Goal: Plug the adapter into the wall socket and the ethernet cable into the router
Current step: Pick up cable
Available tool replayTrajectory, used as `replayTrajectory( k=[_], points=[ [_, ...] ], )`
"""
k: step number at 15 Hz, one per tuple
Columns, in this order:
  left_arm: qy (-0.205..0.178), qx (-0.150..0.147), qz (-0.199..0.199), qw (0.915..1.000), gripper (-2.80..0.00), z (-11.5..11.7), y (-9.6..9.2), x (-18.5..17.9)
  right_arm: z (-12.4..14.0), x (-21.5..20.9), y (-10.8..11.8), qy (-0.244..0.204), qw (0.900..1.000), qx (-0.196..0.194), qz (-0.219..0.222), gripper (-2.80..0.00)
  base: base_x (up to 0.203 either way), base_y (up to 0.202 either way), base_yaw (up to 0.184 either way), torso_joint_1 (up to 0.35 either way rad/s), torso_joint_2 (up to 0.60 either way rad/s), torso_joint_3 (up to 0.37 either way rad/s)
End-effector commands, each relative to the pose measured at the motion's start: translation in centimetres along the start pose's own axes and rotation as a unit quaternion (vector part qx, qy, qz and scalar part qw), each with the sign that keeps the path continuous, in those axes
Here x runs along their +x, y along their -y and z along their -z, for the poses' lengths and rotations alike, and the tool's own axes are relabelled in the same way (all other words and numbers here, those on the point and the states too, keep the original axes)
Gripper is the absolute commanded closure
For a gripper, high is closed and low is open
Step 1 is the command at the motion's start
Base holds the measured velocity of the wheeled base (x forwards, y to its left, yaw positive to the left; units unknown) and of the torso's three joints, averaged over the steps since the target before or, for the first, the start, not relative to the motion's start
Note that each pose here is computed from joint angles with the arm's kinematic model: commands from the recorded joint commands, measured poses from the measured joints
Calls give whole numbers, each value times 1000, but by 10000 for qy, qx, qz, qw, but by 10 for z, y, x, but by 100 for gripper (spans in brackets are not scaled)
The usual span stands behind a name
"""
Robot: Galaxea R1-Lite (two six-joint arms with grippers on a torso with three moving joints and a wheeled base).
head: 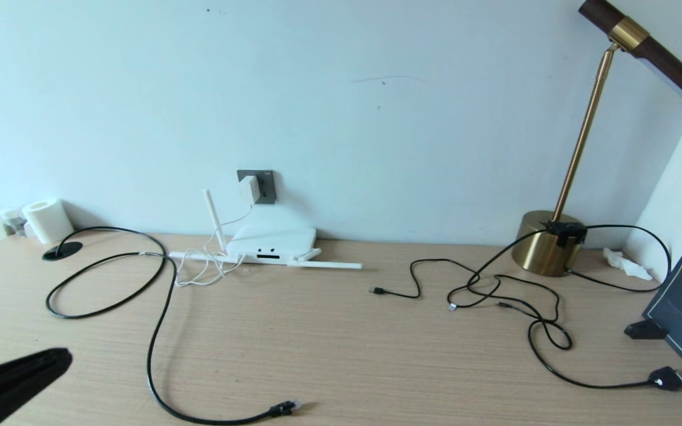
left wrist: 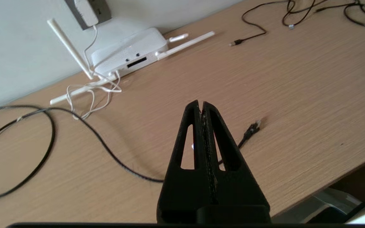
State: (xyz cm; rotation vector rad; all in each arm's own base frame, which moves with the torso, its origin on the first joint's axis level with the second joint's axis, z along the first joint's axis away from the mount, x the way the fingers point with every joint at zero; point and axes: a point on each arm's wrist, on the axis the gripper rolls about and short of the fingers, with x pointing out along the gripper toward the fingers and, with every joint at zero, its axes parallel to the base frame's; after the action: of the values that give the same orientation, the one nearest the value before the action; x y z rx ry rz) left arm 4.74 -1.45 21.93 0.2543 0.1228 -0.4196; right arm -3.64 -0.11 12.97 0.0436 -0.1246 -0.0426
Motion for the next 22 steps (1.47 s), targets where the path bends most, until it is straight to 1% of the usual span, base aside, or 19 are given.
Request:
replayTrajectory(
  k=[1, 2, 3, 4, 5, 6, 7, 8, 9, 10, 11, 12, 13, 14, 15, 16, 18, 20, 22],
  points=[
    [197, -12, -74, 9998, 0, 7, 4, -13, -39, 13, -2, -319, 9995, 47, -57, -280, 0, 0, 0, 0, 0, 0],
    [274, -77, -98, 9995, 0, 8, 5, -17, -60, 30, -5, -732, 9971, 111, -198, -280, 0, 0, 0, 0, 0, 0],
    [265, -243, -93, 9993, 0, 10, 6, -17, -76, 52, -8, -1210, 9916, 188, -417, -280, 0, 0, 0, 0, 0, 0],
    [243, -354, -85, 9990, 0, 13, 7, -17, -86, 77, -11, -1717, 9822, 283, -702, -280, 0, 0, 0, 0, 0, 0],
    [215, -442, -81, 9988, 0, 16, 7, -17, -91, 104, -15, -2243, 9675, 408, -1097, -280, 0, 0, 0, 0, 0, 0],
    [196, -518, -79, 9984, 0, 17, 8, -17, -90, 126, -21, -2715, 9491, 513, -1512, -280, 0, 0, 0, 0, 0, 0],
    [173, -610, -73, 9980, 0, 18, 8, -17, -85, 147, -31, -3195, 9245, 587, -1993, -280, 0, 0, 0, 0, 0, 0],
    [191, -630, -76, 9978, 0, 18, 8, -17, -79, 160, -47, -3612, 8946, 597, -2563, -280, 0, 0, 0, 0, 0, 0],
    [185, -631, -75, 9978, 0, 17, 8, -17, -75, 165, -61, -3869, 8689, 568, -3034, -280, 0, 0, 0, 0, 0, 0],
    [144, -639, -64, 9978, 0, 15, 7, -14, -69, 170, -75, -4132, 8425, 525, -3416, -280, 0, 0, 0, 0, 0, 0],
    [105, -646, -52, 9978, 0, 14, 6, -11, -64, 174, -87, -4328, 8224, 469, -3662, -280, 0, 0, 0, 0, 0, 0],
    [84, -650, -55, 9978, 0, 14, 5, -10, -59, 178, -98, -4430, 8085, 409, -3852, -280, 0, 0, 0, 0, 0, 0],
    [51, -657, -35, 9978, 0, 14, 5, -9, -53, 185, -109, -4468, 8006, 354, -3977, -280, 0, 0, 0, 0, 0, 0],
    [-17, -670, -6, 9977, 0, 15, 5, -6, -47, 192, -120, -4483, 7981, 300, -4015, -280, 0, 0, 0, 0, 0, 0],
    [-128, -688, 37, 9975, 0, 15, 4, -1, -42, 198, -130, -4429, 8011, 292, -4016, -280, 0, 0, 0, 0, 0, 0],
    [-281, -705, 74, 9971, 0, 15, 3, 5, -42, 200, -134, -4329, 8069, 372, -4001, -280, 0, 0, 0, 0, 0, 0],
    [-657, -679, 182, 9954, 0, 13, -1, 25, -47, 197, -131, -4204, 8129, 410, -4010, -280, 0, 0, 0, 0, 0, 0],
    [-956, -426, 313, 9940, 0, 5, -6, 47, -56, 185, -122, -3996, 8204, 460, -4064, -280, 0, 0, 0, 0, 0, 0],
    [-1244, -251, 625, 9900, 0, -2, -8, 74, -58, 175, -114, -3914, 8254, 479, -4040, -280, 0, 0, 0, 0, 0, 0]
  ],
)
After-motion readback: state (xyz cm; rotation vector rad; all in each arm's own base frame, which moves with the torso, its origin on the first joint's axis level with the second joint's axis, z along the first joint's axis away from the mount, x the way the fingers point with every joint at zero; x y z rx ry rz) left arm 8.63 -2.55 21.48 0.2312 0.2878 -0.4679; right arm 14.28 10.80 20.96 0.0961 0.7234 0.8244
